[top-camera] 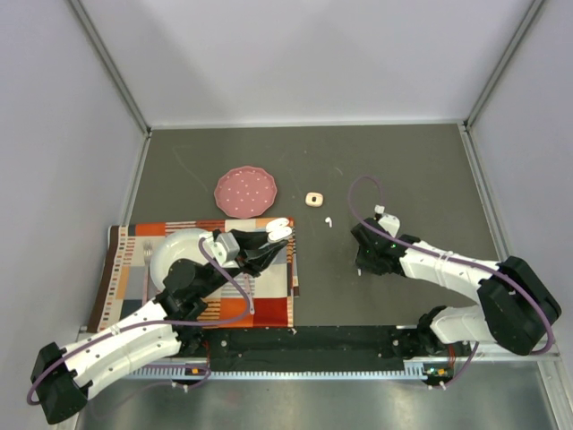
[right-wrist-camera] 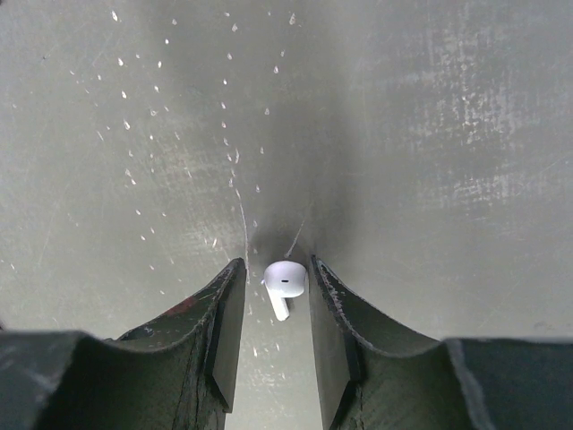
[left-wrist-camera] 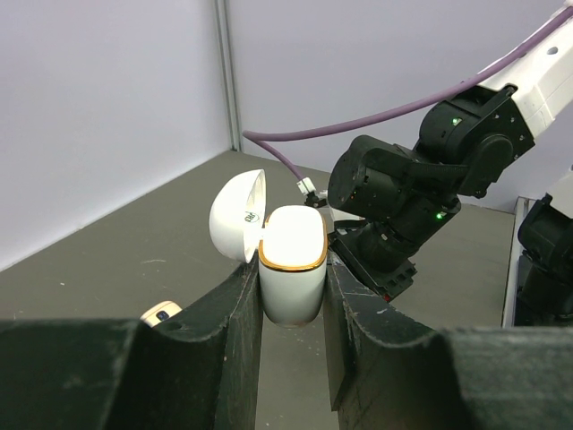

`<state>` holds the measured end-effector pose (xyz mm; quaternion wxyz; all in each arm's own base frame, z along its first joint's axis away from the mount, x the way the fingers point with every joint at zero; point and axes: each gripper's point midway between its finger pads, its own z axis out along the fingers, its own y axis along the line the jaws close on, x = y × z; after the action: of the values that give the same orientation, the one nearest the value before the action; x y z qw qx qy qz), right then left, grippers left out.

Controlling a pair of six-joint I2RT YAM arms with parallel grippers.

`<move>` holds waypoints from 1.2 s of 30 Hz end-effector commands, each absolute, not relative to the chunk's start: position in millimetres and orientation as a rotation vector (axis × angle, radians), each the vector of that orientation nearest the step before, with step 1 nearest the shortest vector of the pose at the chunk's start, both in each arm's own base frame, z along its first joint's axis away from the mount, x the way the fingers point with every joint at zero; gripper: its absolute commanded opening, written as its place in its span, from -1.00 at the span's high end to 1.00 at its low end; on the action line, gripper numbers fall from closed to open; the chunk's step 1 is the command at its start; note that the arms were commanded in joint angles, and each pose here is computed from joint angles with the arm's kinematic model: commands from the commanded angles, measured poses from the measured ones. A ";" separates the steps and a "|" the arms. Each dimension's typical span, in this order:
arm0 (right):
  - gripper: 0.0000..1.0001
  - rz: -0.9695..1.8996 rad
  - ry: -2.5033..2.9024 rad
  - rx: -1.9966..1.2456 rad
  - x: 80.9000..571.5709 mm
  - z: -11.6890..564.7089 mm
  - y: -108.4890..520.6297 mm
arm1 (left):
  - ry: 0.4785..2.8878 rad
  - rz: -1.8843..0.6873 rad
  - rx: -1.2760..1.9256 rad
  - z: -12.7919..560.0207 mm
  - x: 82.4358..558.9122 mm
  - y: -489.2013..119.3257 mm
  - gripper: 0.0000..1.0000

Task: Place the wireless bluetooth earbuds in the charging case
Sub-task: Place the left earbud at the center of the board, then pick up the left earbud from the center of the board.

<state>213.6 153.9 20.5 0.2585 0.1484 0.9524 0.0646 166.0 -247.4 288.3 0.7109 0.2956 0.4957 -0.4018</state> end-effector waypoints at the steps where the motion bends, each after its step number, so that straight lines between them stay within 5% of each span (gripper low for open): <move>1: 0.31 0.150 2.567 0.386 213.7 27.1 150.3 | 1.043 -0.902 0.624 308.5 163.9 -245.0 1.00; 36: 0.39 0.162 2.606 0.350 213.8 20.6 162.3 | 1.053 -0.900 0.619 306.0 165.8 -245.4 1.00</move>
<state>211.6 151.8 19.0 0.2537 0.1404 0.9557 0.0508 167.5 -249.2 284.6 0.7073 0.2975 0.5008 -0.4005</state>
